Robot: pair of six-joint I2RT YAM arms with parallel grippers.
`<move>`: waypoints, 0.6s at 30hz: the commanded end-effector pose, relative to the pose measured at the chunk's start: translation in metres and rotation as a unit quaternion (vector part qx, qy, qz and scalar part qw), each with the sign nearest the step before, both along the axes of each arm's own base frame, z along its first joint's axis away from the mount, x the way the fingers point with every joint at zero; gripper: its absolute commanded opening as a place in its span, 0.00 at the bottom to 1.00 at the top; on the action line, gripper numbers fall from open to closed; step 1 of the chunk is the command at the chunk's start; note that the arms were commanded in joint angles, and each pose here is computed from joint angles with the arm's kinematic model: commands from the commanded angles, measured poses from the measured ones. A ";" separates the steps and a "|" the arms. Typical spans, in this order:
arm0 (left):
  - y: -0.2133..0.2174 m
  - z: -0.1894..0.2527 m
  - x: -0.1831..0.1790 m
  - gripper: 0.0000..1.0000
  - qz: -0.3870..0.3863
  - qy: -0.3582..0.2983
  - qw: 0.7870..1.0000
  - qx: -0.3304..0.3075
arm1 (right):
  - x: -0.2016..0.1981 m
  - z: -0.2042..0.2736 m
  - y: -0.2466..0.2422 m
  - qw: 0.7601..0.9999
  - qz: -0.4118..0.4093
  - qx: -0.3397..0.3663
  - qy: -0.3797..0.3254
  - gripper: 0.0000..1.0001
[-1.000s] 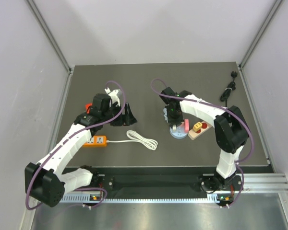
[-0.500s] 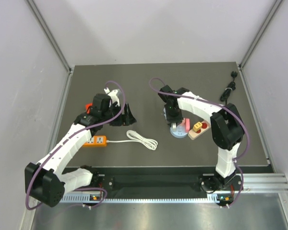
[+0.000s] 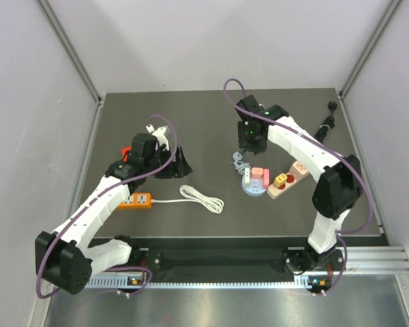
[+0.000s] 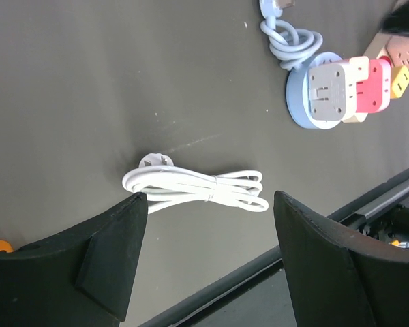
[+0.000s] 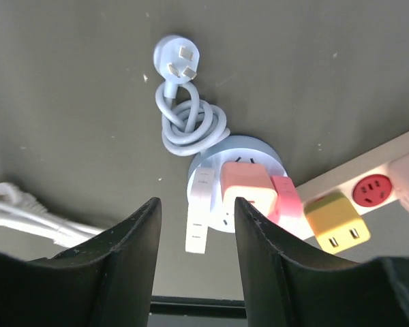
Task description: Insert the plug
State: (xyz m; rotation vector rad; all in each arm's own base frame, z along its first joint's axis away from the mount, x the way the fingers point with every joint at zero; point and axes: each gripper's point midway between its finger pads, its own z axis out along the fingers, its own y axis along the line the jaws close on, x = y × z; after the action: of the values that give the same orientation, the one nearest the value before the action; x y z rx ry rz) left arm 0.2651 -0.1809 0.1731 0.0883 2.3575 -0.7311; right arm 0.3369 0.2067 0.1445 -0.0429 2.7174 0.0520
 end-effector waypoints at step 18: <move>0.173 -0.030 0.063 0.77 0.439 0.097 0.893 -0.002 | -0.023 -0.007 0.043 0.977 0.148 0.152 -0.036 0.18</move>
State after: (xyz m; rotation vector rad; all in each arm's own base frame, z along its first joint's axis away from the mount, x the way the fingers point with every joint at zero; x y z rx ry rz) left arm 0.3285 -0.0478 0.1407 -0.8599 2.2998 -0.4688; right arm 0.3040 0.2414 0.1321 -0.2804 2.6521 0.4844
